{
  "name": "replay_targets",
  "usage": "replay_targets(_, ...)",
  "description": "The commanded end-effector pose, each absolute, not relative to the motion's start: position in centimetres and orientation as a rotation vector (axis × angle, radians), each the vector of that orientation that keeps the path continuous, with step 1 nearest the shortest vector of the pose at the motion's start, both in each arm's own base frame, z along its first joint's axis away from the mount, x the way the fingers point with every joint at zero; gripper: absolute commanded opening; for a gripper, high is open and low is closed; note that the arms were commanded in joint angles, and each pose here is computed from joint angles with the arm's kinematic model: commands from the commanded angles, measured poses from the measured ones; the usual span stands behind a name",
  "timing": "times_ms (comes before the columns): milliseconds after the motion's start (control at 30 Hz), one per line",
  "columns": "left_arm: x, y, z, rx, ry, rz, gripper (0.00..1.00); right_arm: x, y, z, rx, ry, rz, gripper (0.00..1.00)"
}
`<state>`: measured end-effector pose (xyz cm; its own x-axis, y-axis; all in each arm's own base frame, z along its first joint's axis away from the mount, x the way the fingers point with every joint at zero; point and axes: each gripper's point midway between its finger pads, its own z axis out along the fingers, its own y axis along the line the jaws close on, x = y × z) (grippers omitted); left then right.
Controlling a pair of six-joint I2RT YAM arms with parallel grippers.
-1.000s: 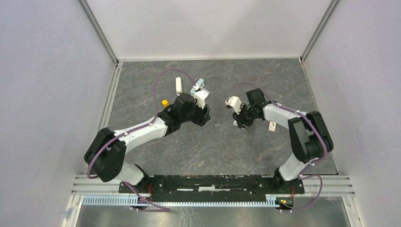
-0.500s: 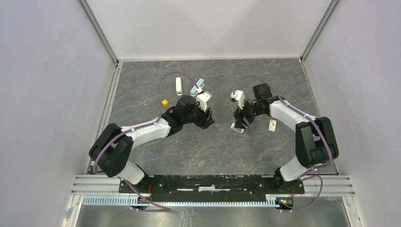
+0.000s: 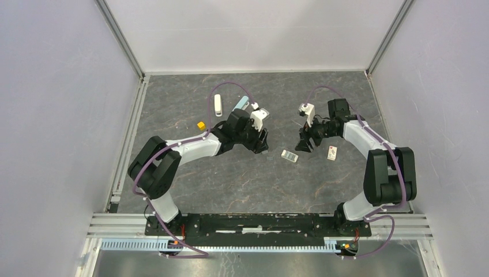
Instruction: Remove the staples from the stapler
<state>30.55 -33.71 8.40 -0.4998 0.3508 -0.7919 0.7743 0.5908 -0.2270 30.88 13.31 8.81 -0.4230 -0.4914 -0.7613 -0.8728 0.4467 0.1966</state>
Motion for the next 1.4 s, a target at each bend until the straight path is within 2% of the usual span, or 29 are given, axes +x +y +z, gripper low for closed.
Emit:
replay_targets(0,30.6,-34.1,8.4,0.973,2.095,-0.727,0.64,30.9,13.2,9.0,-1.115,2.066,0.839,0.75)
replay_targets(233,29.1,-34.8,7.6,1.107,2.077,-0.709,0.62,30.1,13.1,8.7,-1.119,2.074,0.857,0.74)
replay_targets(400,28.7,-35.1,6.9,1.185,2.069,-0.612,0.57,29.9,13.0,8.5,-1.128,2.073,0.854,0.74)
replay_targets(433,28.9,-34.9,6.8,1.172,2.087,-0.589,0.53,29.9,13.1,8.5,-1.13,2.071,0.854,0.74)
replay_targets(500,29.1,-34.9,6.8,1.158,2.117,-0.575,0.51,29.8,13.1,8.4,-1.128,2.073,0.856,0.73)
replay_targets(1033,31.2,-35.3,4.9,1.214,2.133,-0.458,0.48,29.4,13.3,8.1,-1.127,2.073,0.89,0.73)
replay_targets(1100,31.4,-35.4,4.5,1.231,2.138,-0.448,0.46,29.4,13.3,8.1,-1.127,2.074,0.89,0.73)
replay_targets(1367,31.5,-36.0,4.1,1.26,2.13,-0.472,0.44,29.3,13.3,8.0,-1.133,2.073,0.897,0.73)
